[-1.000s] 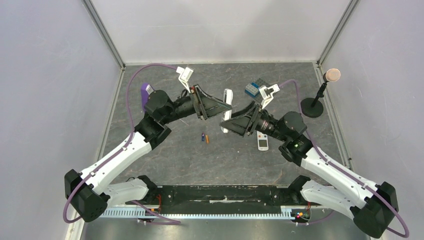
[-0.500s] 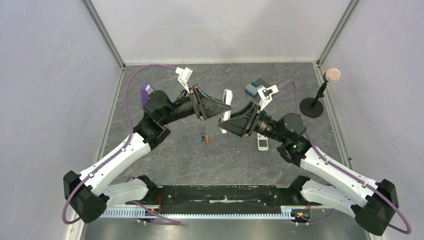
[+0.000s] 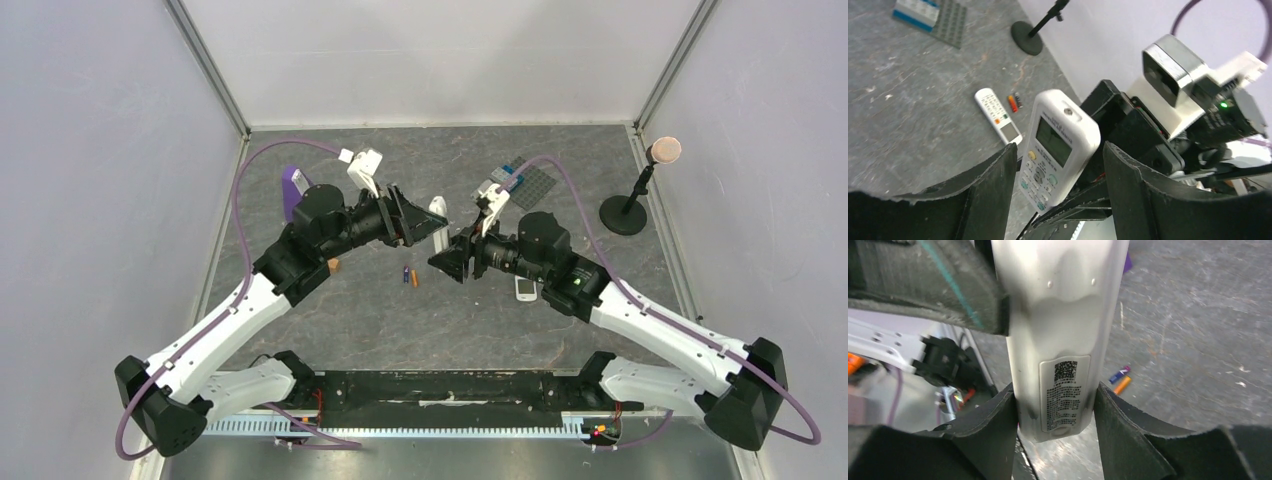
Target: Load the batteries into the remote control
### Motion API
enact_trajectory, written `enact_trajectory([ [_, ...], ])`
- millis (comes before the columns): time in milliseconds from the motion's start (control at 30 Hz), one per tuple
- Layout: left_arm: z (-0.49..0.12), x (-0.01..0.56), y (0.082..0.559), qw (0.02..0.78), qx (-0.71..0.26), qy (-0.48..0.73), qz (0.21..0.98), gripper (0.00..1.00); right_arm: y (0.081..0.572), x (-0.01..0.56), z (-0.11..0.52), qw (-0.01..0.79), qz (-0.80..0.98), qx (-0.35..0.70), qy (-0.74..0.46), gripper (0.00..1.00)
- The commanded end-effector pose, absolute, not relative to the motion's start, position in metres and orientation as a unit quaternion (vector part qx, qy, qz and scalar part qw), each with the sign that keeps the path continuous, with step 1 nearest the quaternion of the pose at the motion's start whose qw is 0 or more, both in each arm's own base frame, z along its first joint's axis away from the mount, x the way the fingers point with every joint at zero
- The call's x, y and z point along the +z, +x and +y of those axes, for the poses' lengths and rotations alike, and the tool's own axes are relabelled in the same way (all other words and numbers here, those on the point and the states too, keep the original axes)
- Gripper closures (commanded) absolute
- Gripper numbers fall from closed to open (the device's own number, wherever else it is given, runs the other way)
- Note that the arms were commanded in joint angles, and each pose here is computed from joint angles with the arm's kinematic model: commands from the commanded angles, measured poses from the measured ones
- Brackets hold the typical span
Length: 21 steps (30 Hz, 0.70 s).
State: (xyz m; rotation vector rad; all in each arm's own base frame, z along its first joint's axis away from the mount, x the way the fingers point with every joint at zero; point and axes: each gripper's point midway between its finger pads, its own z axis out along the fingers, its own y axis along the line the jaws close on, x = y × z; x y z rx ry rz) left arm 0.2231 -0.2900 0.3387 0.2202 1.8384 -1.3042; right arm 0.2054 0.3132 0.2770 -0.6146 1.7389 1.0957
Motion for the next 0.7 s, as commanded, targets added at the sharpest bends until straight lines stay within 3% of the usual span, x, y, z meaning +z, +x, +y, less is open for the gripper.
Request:
enact_trajectory([
  [0,-0.283,0.323,0.234,0.435,-0.47,0.095,0.762,0.3,0.214,0.271,0.31,0.512,0.71,0.359,-0.323,0.72],
  [167,-0.282,0.295,0.243,0.408,-0.433,0.081,0.8,0.31,0.216,0.256,0.312,0.517,0.716,0.304,-0.358,0.73],
  [333,-0.284,0.273,0.239,0.358,-0.413,0.081,0.834,0.39,0.228,0.25,0.308,0.54,0.72,0.251,-0.357,0.75],
  [667,-0.268,0.263,0.224,0.338,-0.396,0.059,0.852,0.41,0.232,0.234,0.309,0.53,0.724,0.228,-0.379,0.77],
])
